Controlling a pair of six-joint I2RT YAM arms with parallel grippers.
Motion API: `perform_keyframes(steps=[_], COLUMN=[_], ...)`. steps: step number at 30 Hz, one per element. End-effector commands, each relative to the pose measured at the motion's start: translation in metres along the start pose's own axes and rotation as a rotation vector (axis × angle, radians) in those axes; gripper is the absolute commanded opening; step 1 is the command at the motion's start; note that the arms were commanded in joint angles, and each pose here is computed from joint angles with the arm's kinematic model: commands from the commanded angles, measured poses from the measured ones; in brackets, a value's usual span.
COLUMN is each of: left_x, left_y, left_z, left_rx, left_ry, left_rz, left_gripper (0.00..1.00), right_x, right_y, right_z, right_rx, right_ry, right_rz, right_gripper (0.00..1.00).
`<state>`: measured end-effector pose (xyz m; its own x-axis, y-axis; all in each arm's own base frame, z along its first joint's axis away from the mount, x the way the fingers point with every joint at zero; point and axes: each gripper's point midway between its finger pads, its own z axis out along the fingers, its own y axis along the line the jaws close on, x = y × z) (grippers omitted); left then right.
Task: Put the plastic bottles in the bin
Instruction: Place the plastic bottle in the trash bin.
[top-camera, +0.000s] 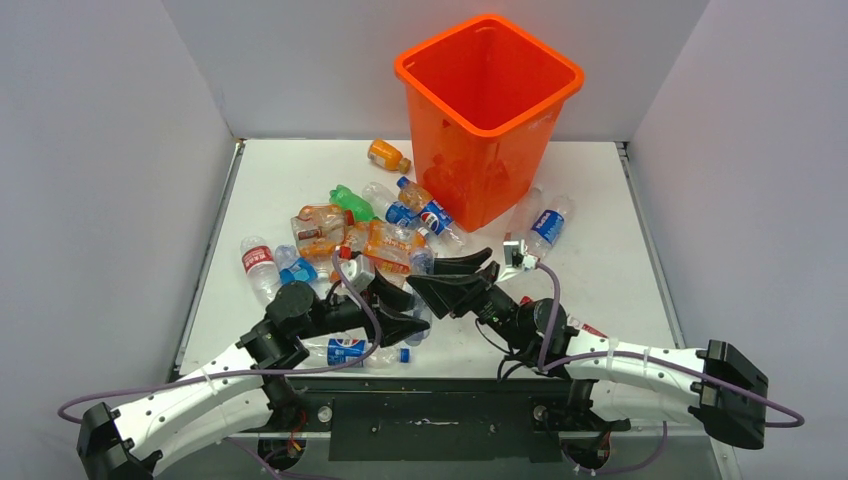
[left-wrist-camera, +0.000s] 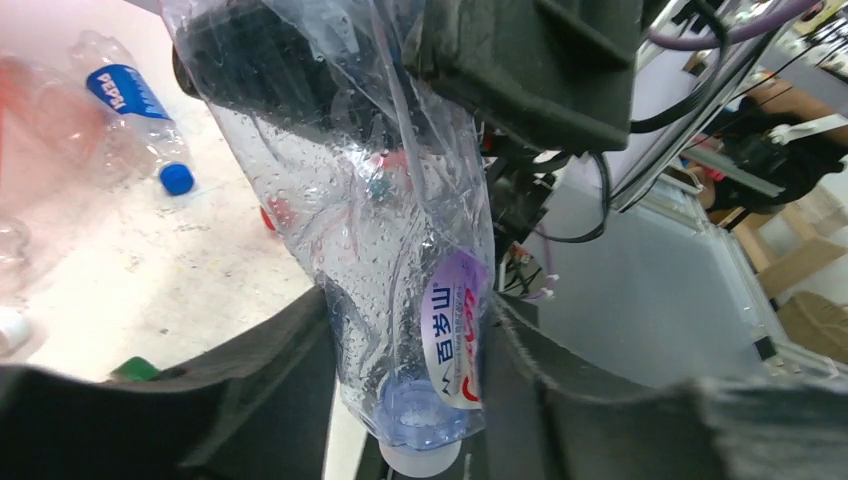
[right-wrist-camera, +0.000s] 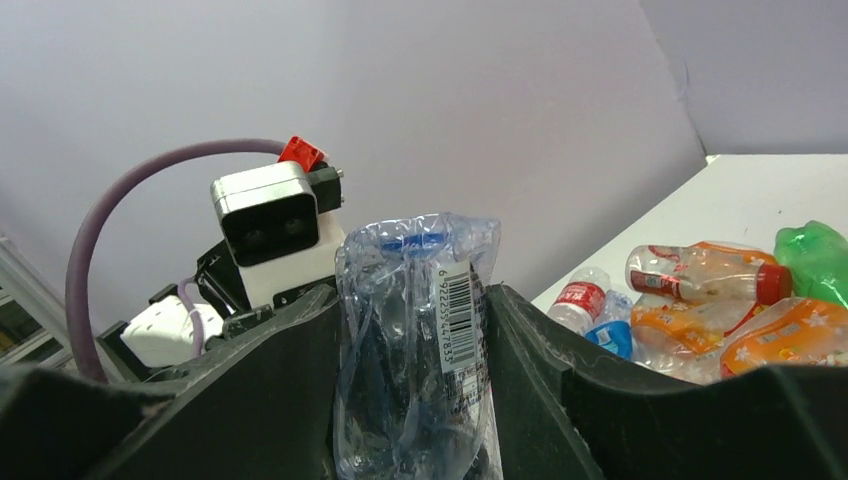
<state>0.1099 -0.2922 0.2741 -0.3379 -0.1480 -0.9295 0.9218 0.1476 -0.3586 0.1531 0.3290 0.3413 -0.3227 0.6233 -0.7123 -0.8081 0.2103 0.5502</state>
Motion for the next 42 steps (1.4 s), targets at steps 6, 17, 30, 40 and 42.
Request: perform_keyframes(steps=[6, 17, 30, 40, 42], left_x=[-0.017, -0.010, -0.018, -0.048, -0.043], left_y=[-0.013, 0.025, 0.081, 0.064, 0.062], left_z=[0.001, -0.018, -0.038, -0.043, -0.042], left_rx=[0.054, -0.238, -0.506, -0.488, -0.452], left_ry=[-0.023, 0.174, 0.707, 0.654, 0.675], left_rz=[0.062, 0.507, 1.778, 1.929, 1.944], left_gripper=[0.03, 0.00, 0.00, 0.00, 0.00], right_x=[-0.024, -0.081, -0.054, 0.006, 0.011], right_y=[0.029, 0.014, -0.006, -0.013, -0.014], right_z=[0.003, -0.050, -0.077, -0.089, -0.083], right_rx=[-0.064, 0.271, 0.428, 0.382, 0.366], right_ry=[-0.023, 0.225, 0.580, 0.785, 0.797], right_rz=[0.002, -0.239, -0.335, -0.249, -0.238], right_gripper=[0.66, 0.98, 0.99, 0.99, 0.99])
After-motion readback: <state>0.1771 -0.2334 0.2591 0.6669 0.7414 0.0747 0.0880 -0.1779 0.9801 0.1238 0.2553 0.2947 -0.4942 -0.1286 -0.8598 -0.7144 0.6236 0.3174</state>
